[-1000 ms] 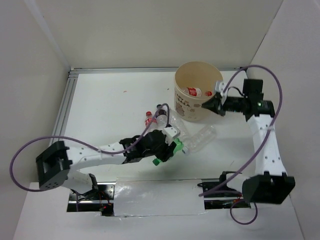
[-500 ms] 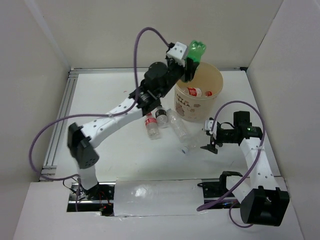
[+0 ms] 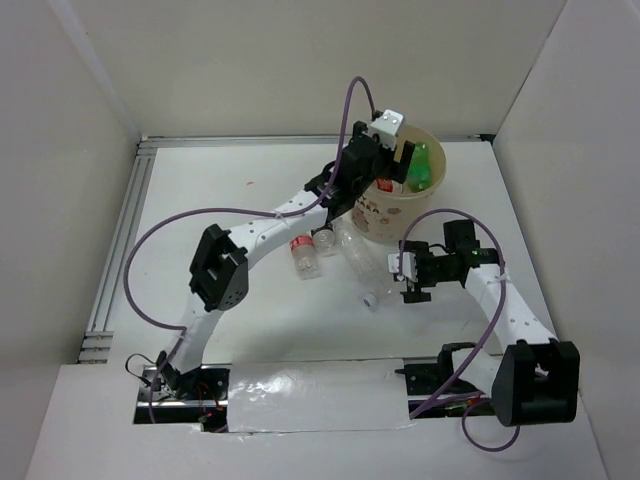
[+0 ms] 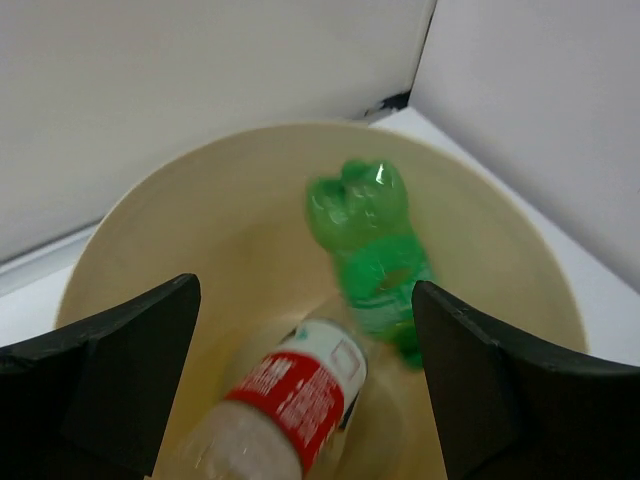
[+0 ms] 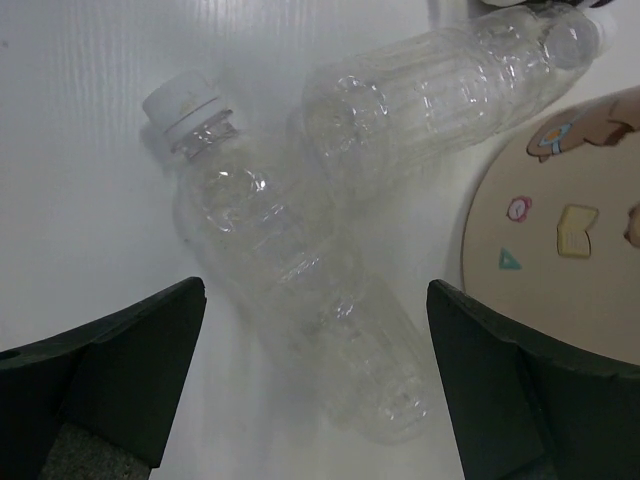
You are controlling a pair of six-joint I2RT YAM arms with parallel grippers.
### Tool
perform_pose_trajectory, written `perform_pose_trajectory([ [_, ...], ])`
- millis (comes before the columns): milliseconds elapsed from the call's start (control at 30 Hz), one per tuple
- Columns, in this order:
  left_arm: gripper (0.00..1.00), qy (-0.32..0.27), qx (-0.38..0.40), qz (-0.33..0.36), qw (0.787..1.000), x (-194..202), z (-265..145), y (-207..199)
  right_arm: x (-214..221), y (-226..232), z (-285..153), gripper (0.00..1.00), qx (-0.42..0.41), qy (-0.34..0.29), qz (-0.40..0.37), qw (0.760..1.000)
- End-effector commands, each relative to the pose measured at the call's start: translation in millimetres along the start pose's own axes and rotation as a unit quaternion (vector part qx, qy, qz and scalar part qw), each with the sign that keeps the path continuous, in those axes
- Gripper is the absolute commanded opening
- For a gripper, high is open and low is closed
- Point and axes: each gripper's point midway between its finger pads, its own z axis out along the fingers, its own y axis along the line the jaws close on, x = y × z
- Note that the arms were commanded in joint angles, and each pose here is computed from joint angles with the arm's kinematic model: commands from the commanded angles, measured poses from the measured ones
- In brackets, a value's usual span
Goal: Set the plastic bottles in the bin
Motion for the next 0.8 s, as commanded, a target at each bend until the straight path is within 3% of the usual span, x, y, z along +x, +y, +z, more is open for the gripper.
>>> perform_pose_trajectory([
  [0, 1.0, -0.101, -0.028, -0.037, 0.994, -113, -54, 20, 13, -22, 15, 0.98, 0.015, 0.033, -0.069, 0.997],
  [33, 1.0, -0.071, -0.048, -0.041, 0.995, -93, -61, 34, 14, -17, 23, 0.98, 0.002, 0.035, -0.081, 0.996],
  [67, 1.0, -0.078, -0.068, -0.058, 0.993, -114, -86, 52, 20, -18, 27, 0.98, -0.003, 0.049, -0.09, 0.995],
  [133, 1.0, 0.014, -0.104, -0.087, 0.991, -54, -109, 77, 29, -10, 43, 0.98, -0.033, 0.059, -0.102, 0.992],
  [200, 1.0, 0.047, -0.127, -0.126, 0.983, -39, -144, 105, 44, 4, 55, 0.95, -0.075, 0.077, -0.105, 0.989],
  [233, 1.0, 0.11, -0.144, -0.147, 0.972, 14, -160, 113, 46, 11, 58, 0.92, -0.091, 0.079, -0.106, 0.987],
  [267, 1.0, 0.131, -0.15, -0.16, 0.967, 30, -172, 119, 48, 12, 59, 0.88, -0.099, 0.079, -0.1, 0.987],
  [333, 1.0, 0.156, -0.158, -0.199, 0.955, 50, -197, 125, 52, 22, 58, 0.67, -0.125, 0.086, -0.1, 0.983],
  [367, 1.0, 0.202, -0.18, -0.207, 0.94, 93, -221, 135, 48, 22, 53, 0.5, -0.133, 0.085, -0.1, 0.982],
  [400, 1.0, 0.201, -0.185, -0.209, 0.939, 93, -221, 140, 44, 30, 50, 0.5, -0.144, 0.079, -0.091, 0.982],
  [433, 1.0, 0.201, -0.184, -0.224, 0.936, 95, -229, 138, 34, 26, 45, 0.38, -0.146, 0.067, -0.105, 0.981],
  [500, 1.0, 0.221, -0.185, -0.236, 0.928, 121, -241, 138, 1, 42, 30, 0.31, -0.171, 0.014, -0.08, 0.982],
  [600, 1.0, 0.242, -0.175, -0.25, 0.921, 141, -251, 135, -71, 16, -4, 0.21, -0.125, -0.058, -0.13, 0.982],
  [700, 1.0, 0.273, -0.158, -0.262, 0.912, 163, -251, 125, -162, -13, -41, 0.2, -0.058, -0.155, -0.15, 0.975],
  [733, 1.0, 0.284, -0.147, -0.263, 0.91, 168, -251, 118, -179, -22, -47, 0.2, -0.047, -0.169, -0.104, 0.979],
  [767, 1.0, 0.293, -0.153, -0.267, 0.905, 177, -253, 118, -205, -40, -63, 0.2, -0.014, -0.19, -0.113, 0.975],
])
